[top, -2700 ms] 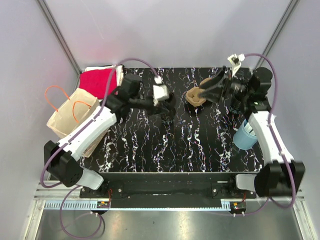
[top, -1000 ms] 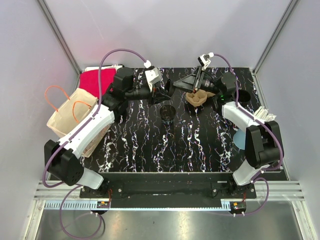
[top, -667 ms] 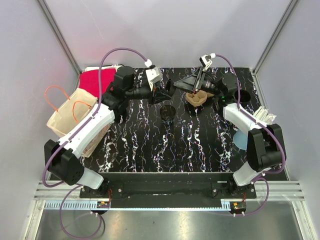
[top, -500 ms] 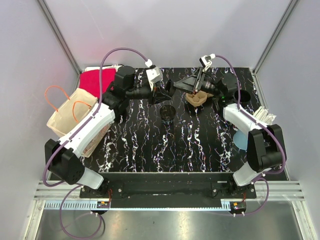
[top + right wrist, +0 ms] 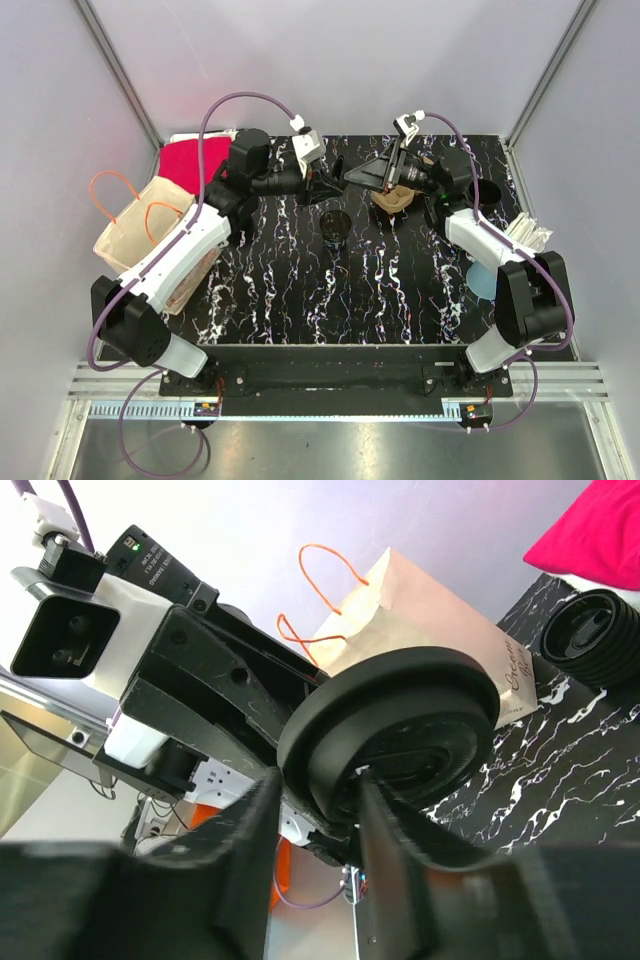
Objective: Pack the takeout coffee
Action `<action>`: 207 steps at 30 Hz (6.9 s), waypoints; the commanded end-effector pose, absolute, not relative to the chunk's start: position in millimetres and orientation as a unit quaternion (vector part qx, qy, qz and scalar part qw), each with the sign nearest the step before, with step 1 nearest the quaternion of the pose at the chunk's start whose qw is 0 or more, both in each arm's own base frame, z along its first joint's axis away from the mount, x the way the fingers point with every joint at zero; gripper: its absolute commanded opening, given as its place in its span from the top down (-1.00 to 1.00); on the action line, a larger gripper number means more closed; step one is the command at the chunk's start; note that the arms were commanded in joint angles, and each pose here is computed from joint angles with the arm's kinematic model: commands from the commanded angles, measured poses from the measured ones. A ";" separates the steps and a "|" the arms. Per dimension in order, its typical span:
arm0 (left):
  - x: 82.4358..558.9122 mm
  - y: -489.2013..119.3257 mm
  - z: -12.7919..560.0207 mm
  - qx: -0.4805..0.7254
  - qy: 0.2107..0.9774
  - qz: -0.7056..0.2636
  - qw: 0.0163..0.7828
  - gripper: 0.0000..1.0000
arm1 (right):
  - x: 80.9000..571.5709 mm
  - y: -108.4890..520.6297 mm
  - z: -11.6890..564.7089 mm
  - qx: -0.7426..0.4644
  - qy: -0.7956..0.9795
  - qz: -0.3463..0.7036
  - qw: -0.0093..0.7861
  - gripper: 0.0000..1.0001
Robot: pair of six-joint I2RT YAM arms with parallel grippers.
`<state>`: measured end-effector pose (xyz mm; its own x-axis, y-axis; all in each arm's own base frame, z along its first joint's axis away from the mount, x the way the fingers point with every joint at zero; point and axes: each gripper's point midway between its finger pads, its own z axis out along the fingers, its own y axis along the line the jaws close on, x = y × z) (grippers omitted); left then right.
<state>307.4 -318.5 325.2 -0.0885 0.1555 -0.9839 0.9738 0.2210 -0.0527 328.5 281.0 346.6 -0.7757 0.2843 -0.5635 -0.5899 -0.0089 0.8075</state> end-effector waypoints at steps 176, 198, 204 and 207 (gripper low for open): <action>331.9 -143.2 287.9 0.274 0.671 -0.353 0.592 -0.98 | 314.3 267.8 139.9 -0.693 0.718 -0.063 0.009 0.37; 338.4 -181.7 275.4 0.302 0.689 -0.348 0.560 -0.98 | 334.4 232.3 222.4 -0.542 0.800 -0.018 0.257 -0.99; 358.0 -221.4 254.2 0.338 0.713 -0.346 0.508 -0.98 | 356.0 226.6 216.9 -0.444 0.839 0.093 0.300 -0.99; 377.2 -235.2 240.1 0.337 0.729 -0.355 0.479 -0.98 | 359.4 238.3 215.2 -0.419 0.834 0.159 0.320 -0.99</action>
<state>350.0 -226.7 234.7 -0.3338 0.1157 -0.9355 0.8320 0.5027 -0.2347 352.7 203.4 192.1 -0.4599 -0.7541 -0.4688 -0.8038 0.5780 -0.1412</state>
